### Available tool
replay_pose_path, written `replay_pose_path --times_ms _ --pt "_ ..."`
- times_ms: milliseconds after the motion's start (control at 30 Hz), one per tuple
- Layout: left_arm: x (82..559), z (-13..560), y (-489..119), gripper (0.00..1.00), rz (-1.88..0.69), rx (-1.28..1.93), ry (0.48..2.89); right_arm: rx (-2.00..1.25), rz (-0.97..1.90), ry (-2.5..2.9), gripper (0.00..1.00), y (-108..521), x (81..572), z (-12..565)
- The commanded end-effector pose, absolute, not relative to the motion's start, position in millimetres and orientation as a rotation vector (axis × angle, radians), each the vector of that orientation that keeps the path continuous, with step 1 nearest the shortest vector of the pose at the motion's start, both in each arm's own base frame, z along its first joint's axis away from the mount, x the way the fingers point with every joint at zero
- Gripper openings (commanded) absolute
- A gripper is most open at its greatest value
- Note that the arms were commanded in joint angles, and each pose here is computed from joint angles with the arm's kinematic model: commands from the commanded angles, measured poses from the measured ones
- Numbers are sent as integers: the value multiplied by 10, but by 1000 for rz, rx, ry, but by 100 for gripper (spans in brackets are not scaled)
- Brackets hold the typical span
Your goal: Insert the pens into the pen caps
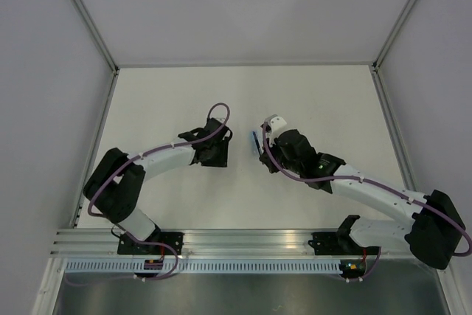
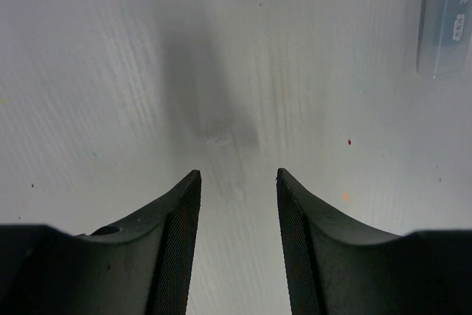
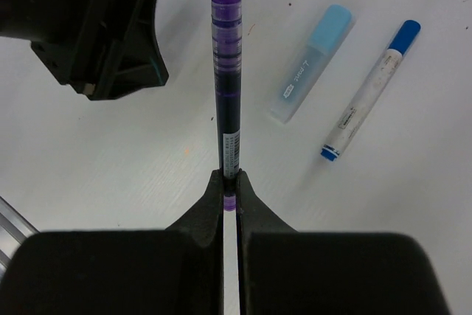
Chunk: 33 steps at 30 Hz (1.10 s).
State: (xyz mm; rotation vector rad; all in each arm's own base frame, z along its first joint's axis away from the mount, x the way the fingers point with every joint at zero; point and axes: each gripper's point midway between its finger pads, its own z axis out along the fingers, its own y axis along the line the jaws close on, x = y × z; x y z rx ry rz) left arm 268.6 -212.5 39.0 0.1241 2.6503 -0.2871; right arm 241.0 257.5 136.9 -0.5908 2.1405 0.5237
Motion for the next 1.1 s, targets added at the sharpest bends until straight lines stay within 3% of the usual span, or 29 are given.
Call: replay_pose_path --times_ms 0,533,967,1067 --pt "2711 296 -2097 50 -149 131 2677 -491 577 2012 0 2595 2492 1716" --pt "2638 100 -2155 40 34 138 2735 -476 614 1959 0 2507 2397 1866" --pt "2609 53 -2026 4 111 135 2734 -473 606 1958 0 2499 2413 1855" --pt "2614 90 -2015 2 101 120 2716 -492 625 1955 0 2535 2394 1848"
